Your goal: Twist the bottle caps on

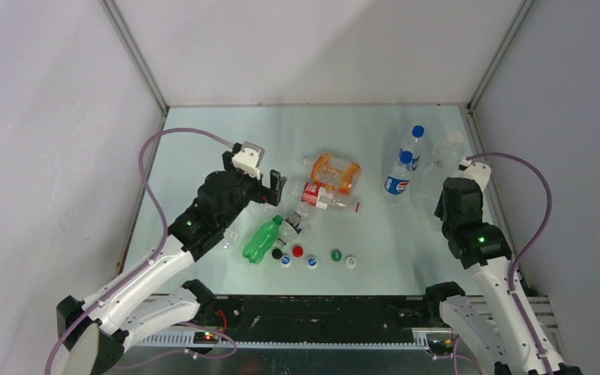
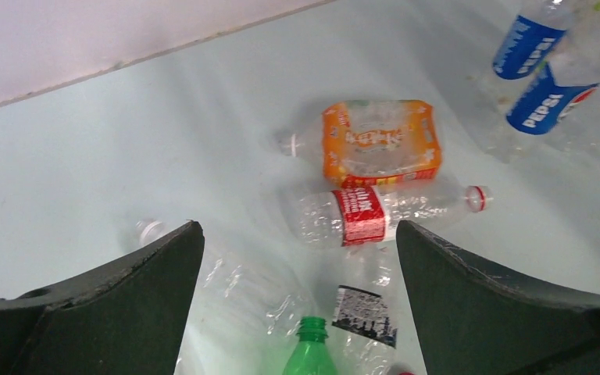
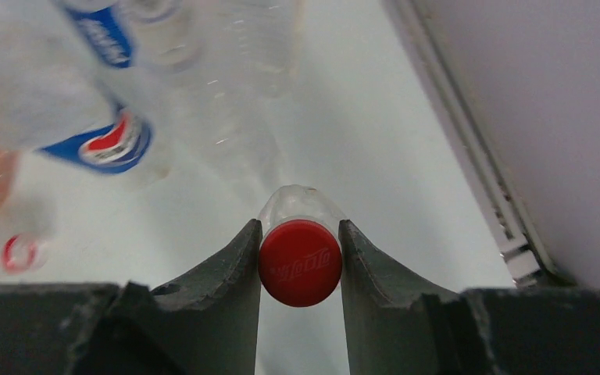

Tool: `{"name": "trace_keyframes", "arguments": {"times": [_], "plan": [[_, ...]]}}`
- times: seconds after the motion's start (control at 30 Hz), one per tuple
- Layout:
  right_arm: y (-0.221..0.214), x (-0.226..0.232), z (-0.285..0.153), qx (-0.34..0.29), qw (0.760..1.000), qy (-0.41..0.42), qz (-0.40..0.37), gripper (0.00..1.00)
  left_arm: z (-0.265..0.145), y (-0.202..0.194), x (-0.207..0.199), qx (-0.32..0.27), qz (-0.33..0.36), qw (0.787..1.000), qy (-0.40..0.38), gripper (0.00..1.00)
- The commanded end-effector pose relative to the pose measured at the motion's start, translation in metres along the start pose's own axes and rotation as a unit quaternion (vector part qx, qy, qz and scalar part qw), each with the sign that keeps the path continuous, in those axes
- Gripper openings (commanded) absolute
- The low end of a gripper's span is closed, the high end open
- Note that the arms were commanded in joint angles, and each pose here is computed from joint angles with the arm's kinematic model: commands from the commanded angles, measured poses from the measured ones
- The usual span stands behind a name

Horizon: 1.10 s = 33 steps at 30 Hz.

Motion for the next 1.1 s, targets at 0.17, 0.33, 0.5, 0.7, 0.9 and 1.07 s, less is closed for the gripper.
{"name": "trace_keyframes", "arguments": {"times": [0.17, 0.33, 0.5, 0.7, 0.9, 1.07], "plan": [[0.018, -0.061, 0.048, -0.048, 0.988, -0.122, 0.085, 0.00, -0.018, 0.026, 0.024, -0.035, 0.009, 0.998, 0.057, 1.00], [0.010, -0.066, 0.069, -0.035, 0.988, -0.107, 0.109, 0.00, -0.019, 0.023, 0.026, -0.034, 0.017, 0.998, 0.059, 1.00], [-0.006, -0.067, 0.083, 0.004, 0.990, -0.103, 0.099, 0.06, -0.019, 0.024, 0.027, -0.034, 0.030, 0.997, 0.062, 1.00], [-0.018, -0.063, 0.092, 0.031, 0.991, -0.096, 0.088, 0.14, -0.018, 0.025, 0.028, -0.033, 0.038, 0.997, 0.063, 1.00], [-0.023, -0.061, 0.095, 0.044, 0.991, -0.091, 0.083, 0.28, -0.018, 0.024, 0.030, -0.033, 0.043, 0.996, 0.066, 1.00], [-0.025, -0.059, 0.094, 0.048, 0.992, -0.085, 0.081, 0.42, -0.020, 0.024, 0.030, -0.035, 0.044, 0.996, 0.065, 1.00]]}}
Point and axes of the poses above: each gripper's point midway between its finger pads, its own z axis out along the fingers, its own x axis along the line the jaws close on, y = z × x, the point moved 1 cm from there along -z, back along the fingers, and after that the axes turned 9 degrees about -z, right-handed, at the moved point
